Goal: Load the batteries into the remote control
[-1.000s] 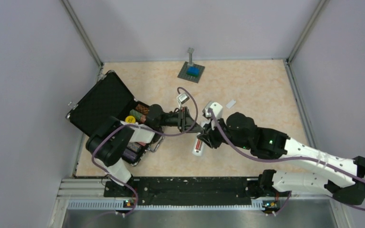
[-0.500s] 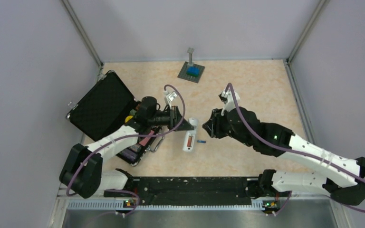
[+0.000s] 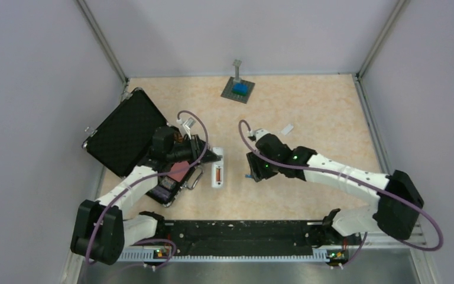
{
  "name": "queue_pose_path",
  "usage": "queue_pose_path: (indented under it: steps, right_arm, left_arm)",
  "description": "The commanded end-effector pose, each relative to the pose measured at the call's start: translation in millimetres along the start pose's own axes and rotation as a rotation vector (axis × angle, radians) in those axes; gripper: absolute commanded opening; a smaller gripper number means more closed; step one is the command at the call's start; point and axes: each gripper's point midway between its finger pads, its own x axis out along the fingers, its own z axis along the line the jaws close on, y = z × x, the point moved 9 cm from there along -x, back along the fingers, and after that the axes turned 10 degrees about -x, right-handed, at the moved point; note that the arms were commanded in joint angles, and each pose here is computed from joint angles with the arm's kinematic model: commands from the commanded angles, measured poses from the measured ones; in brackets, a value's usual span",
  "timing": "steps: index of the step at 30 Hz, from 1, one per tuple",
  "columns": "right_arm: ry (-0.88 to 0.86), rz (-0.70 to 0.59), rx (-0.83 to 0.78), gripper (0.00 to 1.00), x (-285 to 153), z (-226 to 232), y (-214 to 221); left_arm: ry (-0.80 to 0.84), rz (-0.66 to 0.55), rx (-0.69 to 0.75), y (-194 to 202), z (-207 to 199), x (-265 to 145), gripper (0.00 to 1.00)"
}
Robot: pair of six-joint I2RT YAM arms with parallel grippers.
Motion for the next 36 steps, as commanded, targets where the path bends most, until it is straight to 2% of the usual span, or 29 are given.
queue_pose_path:
  steps: [1, 5, 9, 15, 22, 31, 36]
  right_arm:
    - [-0.134, 0.011, -0.245, 0.53, 29.5, 9.5, -15.7]
    - [-0.122, 0.041, -0.343, 0.53, 55.6, 7.6, -17.7]
    - [-0.231, 0.049, -0.481, 0.53, 75.1, 9.4, -16.9]
    - [-0.229, 0.09, -0.536, 0.52, 96.3, 1.8, -17.9]
    - [-0.205, 0.16, -0.556, 0.47, 100.8, -3.4, -8.0]
    - [-0.169, 0.196, -0.536, 0.3, 102.3, -6.6, -2.6]
    - [-0.157, 0.189, -0.508, 0.09, 100.4, -5.7, -4.9]
  left_arm:
    - [0.033, -0.015, 0.044, -4.7, -2.8, -11.4, 0.0]
    - [0.041, -0.052, 0.049, -11.2, -2.7, -19.0, 0.0]
    - [0.033, -0.082, 0.033, -15.6, 0.1, -23.1, 0.0]
    - [0.032, -0.13, -0.019, -21.2, 10.2, -29.4, 0.0]
    - [0.039, -0.164, -0.063, -26.9, 18.4, -34.0, 0.0]
    - [0.066, -0.151, -0.082, -28.5, 19.2, -33.2, 0.0]
    - [0.071, -0.154, -0.08, -26.4, 18.4, -34.2, 0.0]
